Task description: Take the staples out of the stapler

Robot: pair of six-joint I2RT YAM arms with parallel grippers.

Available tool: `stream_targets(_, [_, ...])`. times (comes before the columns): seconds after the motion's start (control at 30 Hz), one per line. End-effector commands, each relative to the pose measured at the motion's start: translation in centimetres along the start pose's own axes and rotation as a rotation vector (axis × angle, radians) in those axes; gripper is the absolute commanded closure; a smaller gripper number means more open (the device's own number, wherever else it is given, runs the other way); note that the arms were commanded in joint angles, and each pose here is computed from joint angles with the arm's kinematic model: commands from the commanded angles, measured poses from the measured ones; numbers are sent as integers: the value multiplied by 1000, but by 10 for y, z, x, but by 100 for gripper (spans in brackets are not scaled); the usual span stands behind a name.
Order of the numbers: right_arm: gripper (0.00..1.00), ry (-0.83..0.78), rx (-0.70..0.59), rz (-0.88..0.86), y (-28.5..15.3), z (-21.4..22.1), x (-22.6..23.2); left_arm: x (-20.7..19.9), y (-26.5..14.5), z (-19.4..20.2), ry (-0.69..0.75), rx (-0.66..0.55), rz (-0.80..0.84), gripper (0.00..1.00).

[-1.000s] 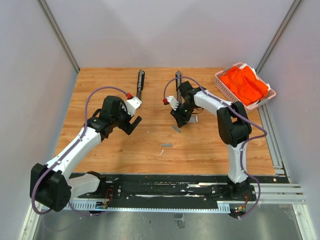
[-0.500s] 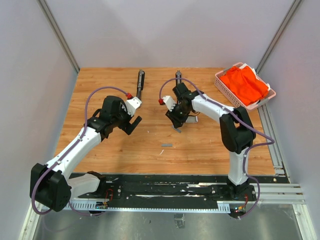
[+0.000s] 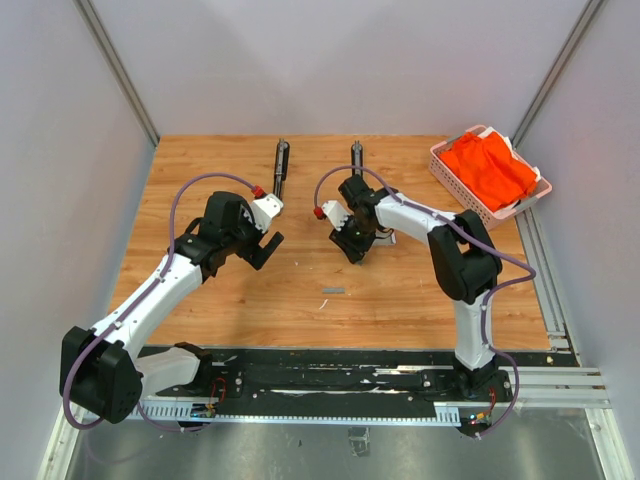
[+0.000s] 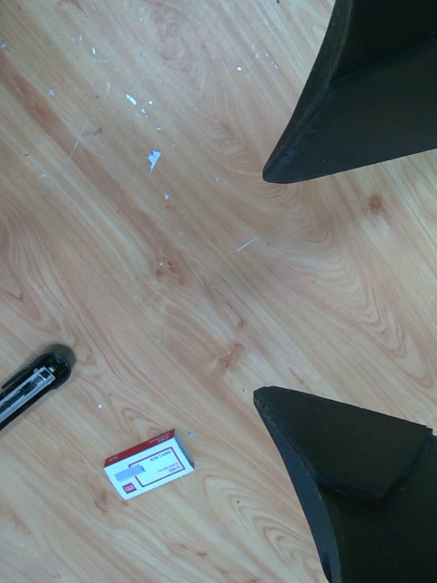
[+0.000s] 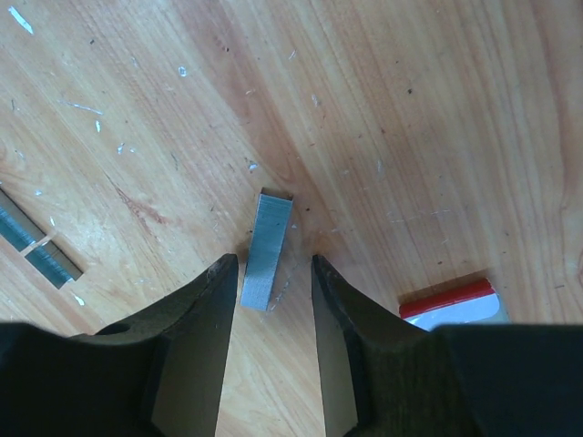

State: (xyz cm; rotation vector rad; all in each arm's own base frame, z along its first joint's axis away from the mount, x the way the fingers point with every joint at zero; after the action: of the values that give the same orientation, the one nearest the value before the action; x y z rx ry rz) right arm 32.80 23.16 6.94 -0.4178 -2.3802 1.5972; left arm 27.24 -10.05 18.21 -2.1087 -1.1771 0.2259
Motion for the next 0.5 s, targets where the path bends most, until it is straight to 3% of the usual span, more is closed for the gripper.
stream_targets(0.0, [60,8,61,-27,1,12,12,3,-2,-5,4,-32,-11,2])
stream_targets(0.23, [62,-1,119,-16,1,29,17,3,-2,-5,4,-32,-7,2])
stream_targets(0.47, [78,-6,139,-32,4,38,21,3,-3,-5,4,-35,-10,2])
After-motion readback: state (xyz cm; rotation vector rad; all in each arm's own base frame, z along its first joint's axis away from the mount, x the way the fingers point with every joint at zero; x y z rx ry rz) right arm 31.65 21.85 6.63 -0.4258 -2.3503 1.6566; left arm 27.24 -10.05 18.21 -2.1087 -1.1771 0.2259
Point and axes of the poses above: each gripper's point midway between its finger pads, its own y axis out along the fingers, its own x axis along the line the jaws close on, z = x × y, the point moved 5 cm from there along -y, back along the fingers, and after that the axes turned 6 degrees about -y, right-handed, at the moved point
